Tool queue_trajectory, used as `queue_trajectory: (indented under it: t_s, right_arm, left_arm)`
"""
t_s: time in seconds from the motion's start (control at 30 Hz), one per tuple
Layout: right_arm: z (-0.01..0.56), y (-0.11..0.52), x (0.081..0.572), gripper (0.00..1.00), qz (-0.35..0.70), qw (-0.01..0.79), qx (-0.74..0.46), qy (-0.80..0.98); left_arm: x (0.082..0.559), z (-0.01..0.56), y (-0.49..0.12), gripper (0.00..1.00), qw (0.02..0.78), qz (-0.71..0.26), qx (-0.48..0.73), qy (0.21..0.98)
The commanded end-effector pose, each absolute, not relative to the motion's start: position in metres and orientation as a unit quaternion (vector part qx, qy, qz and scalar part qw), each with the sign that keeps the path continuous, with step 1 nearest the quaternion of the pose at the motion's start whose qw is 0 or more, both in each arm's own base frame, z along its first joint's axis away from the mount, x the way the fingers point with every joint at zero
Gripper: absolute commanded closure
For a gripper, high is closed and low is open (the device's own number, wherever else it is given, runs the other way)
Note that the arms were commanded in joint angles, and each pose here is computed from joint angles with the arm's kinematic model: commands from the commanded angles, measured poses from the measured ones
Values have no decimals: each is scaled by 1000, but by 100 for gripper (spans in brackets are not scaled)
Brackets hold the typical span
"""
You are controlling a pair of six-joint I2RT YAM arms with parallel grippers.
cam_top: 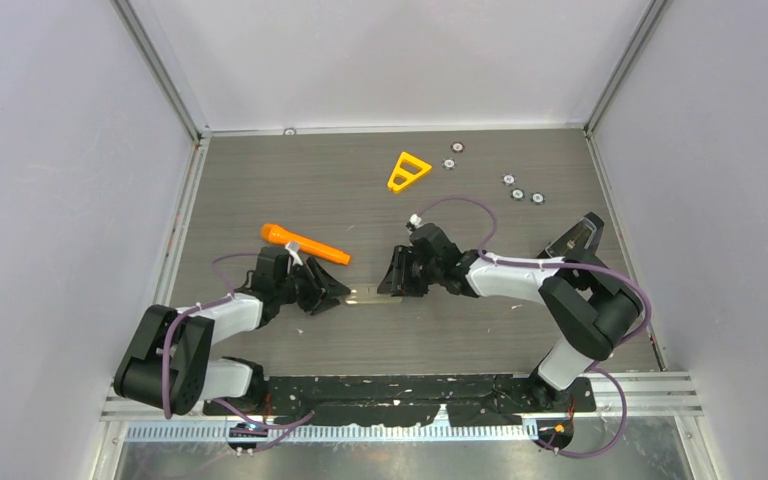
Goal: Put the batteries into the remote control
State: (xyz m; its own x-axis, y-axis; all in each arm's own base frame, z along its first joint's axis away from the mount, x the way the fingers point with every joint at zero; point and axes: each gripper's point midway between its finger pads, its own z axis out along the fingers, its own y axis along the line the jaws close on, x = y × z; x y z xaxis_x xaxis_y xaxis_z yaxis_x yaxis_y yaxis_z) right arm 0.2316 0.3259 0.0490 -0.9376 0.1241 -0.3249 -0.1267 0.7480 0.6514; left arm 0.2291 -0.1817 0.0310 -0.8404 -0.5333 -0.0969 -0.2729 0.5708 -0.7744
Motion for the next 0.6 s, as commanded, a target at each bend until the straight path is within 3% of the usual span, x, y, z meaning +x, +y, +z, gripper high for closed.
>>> queue_trajectory:
  t_s: [0.0, 0.37, 0.57]
  right_arm:
    - [47, 309, 229, 56, 307, 175, 2, 936]
    - [75, 309, 234, 44, 301, 183, 1, 936]
    - [85, 310, 235, 44, 306, 187, 4, 934]
  left_arm:
    - [223, 13, -171, 52, 160, -364, -240, 886]
    - [223, 12, -170, 52, 161, -363, -240, 886]
    - [223, 13, -171, 52, 161, -365, -239, 885]
